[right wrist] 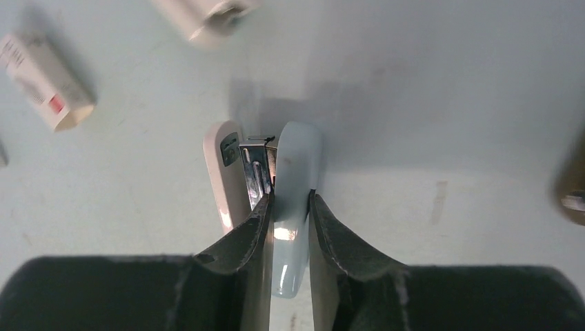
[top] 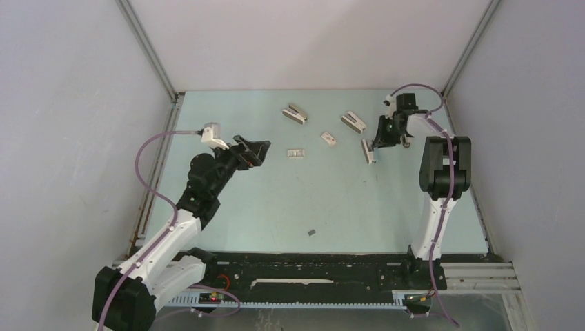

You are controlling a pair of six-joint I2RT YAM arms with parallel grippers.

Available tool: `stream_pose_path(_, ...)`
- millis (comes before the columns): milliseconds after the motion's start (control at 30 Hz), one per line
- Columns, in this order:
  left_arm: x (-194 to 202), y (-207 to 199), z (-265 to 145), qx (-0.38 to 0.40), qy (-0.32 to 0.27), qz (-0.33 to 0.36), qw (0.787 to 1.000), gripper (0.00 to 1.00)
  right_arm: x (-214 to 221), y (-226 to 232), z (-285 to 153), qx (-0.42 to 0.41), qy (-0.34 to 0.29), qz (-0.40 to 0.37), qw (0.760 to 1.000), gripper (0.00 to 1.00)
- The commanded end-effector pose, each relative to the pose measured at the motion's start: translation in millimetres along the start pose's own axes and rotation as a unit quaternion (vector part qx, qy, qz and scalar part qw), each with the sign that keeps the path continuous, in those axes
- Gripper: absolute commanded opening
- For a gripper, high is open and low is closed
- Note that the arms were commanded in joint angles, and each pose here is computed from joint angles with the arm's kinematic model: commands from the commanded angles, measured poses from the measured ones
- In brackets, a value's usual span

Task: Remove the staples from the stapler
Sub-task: Pick up the stapler from the center of the board.

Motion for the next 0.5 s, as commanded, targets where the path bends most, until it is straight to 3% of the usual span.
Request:
stream_pose_path(0,-16.2,-9.4,2.3,0.024,-0.029,-0.004,0.999,1.00,51.9,42.3,-2.8,-0.060,0.079,-0.047,0.994,0.28)
stream_pose_path(267,-3.2,-11.9,9.8,0.044,-0.014,-0.039,0.998,1.00,99.1,87.6,-12.9,-0.113,0.114,-0.111,0.981,0.29)
stream_pose_path(467,17.1,-9.3,25.9,0.039,0.021,-0.112,0.993,0.99,107.9,110.5,-19.9,-0.136,0.118,-0.122,0.976,0.28)
Point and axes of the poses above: each gripper's point midway between its finger pads, its own z axis out along the fingers, its own y axis along the line the jaws close on, x = y × z, the point moved 4 cm from there along -z, back along the fingers, and after that the axes turned 12 degrees about z, right-handed, at the moved point
